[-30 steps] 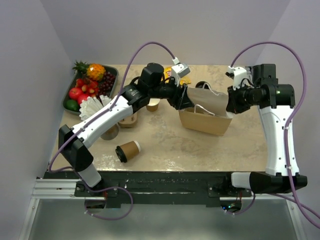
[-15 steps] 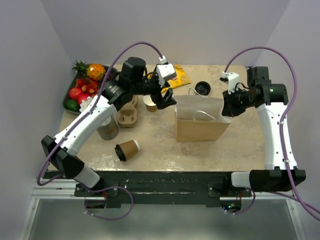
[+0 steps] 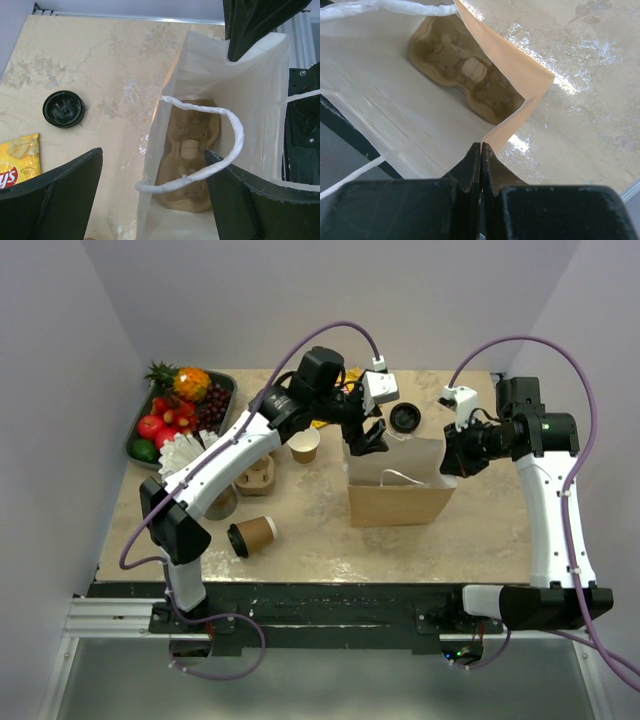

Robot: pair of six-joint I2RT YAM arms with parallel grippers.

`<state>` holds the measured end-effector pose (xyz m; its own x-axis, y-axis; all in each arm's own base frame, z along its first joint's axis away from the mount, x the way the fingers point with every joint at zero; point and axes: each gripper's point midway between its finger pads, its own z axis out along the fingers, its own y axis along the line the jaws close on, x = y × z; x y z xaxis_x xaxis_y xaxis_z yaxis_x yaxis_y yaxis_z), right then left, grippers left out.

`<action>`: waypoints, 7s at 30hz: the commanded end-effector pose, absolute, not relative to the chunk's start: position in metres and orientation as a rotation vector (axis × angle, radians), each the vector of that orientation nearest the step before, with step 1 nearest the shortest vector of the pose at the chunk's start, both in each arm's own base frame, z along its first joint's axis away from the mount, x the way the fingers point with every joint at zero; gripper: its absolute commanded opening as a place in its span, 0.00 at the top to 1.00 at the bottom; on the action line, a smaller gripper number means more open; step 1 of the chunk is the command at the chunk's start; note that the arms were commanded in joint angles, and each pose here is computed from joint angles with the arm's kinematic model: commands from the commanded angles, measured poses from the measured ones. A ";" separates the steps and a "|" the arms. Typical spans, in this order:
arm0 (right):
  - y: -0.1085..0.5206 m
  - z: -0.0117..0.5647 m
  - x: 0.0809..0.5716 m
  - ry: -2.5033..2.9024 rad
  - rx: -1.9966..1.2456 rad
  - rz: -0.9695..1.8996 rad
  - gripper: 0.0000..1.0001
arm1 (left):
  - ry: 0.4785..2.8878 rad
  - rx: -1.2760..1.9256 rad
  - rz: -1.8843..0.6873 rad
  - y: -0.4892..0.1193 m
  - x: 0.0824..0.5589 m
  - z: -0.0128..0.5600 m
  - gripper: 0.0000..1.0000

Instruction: Pack the takeout coffee

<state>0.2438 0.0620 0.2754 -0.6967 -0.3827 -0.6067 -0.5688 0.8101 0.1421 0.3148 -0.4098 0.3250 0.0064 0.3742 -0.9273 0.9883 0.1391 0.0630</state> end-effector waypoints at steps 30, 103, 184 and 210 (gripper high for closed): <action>0.065 0.404 0.260 1.897 -0.561 0.258 0.26 | 1.342 1.472 -0.764 -0.416 0.262 0.359 1.00; 0.063 0.475 0.281 1.590 -0.358 0.255 0.24 | 1.761 1.114 -0.978 -0.468 0.347 0.279 0.67; 0.460 0.098 0.215 2.435 -0.719 1.164 0.41 | 2.133 1.466 -0.252 -0.056 0.149 0.170 0.13; 0.436 0.057 0.241 2.549 -0.589 1.183 0.40 | 2.203 1.387 -0.242 -0.055 0.171 0.095 0.17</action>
<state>0.2391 0.4375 0.0620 -0.8691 -0.2589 -0.4214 -0.4882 0.5856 0.6471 0.1618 -0.0556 0.0929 -0.3307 0.8051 -0.4924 0.9008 0.4249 0.0899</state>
